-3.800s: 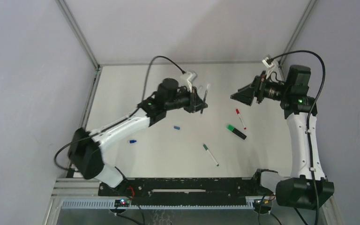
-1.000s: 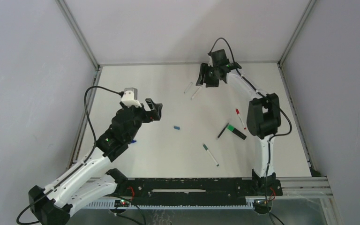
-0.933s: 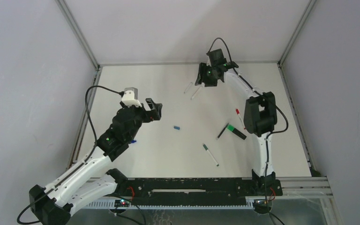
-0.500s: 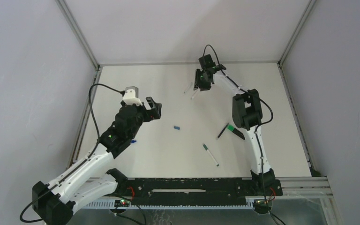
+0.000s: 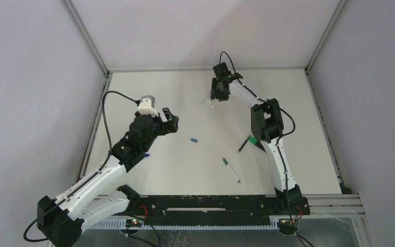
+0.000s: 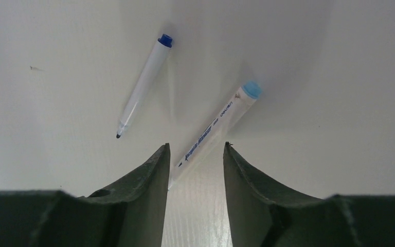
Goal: Insert the pens into the pen caps
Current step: Move the pen to the center of the board.
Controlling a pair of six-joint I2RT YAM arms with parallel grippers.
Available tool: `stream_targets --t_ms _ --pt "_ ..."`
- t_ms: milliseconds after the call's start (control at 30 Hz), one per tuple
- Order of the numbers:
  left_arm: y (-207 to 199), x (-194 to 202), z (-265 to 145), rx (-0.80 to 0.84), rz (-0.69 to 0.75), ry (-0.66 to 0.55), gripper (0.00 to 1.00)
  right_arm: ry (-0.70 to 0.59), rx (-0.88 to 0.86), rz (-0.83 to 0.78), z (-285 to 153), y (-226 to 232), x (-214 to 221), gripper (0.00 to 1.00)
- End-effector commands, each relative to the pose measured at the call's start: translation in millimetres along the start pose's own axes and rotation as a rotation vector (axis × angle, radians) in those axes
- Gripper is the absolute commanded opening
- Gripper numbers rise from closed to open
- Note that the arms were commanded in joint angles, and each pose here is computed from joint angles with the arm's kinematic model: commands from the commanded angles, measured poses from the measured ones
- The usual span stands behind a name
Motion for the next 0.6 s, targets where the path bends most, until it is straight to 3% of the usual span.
stream_targets --t_ms 0,267,567 --pt "-2.4 -7.2 -2.6 0.016 -0.031 -0.017 0.92 0.002 0.055 -0.029 4.3 1.5 6.9 0.46" --pt "-0.7 -3.4 -7.4 0.028 -0.057 -0.017 0.92 0.045 0.062 -0.073 1.4 -4.3 21.4 0.35" --pt "-0.8 2.5 -15.0 0.073 -0.097 -0.012 0.92 0.107 0.038 -0.108 -12.5 -5.6 45.8 0.32"
Point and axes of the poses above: each gripper's point midway between its finger pads, its own z axis out along the fingers, its own y axis along the line the jaws close on, x = y × z, the point moved 8 cm from there along -z, back along the fingers, and after that the axes turned 1 degree about -z, right-handed, at the moved point
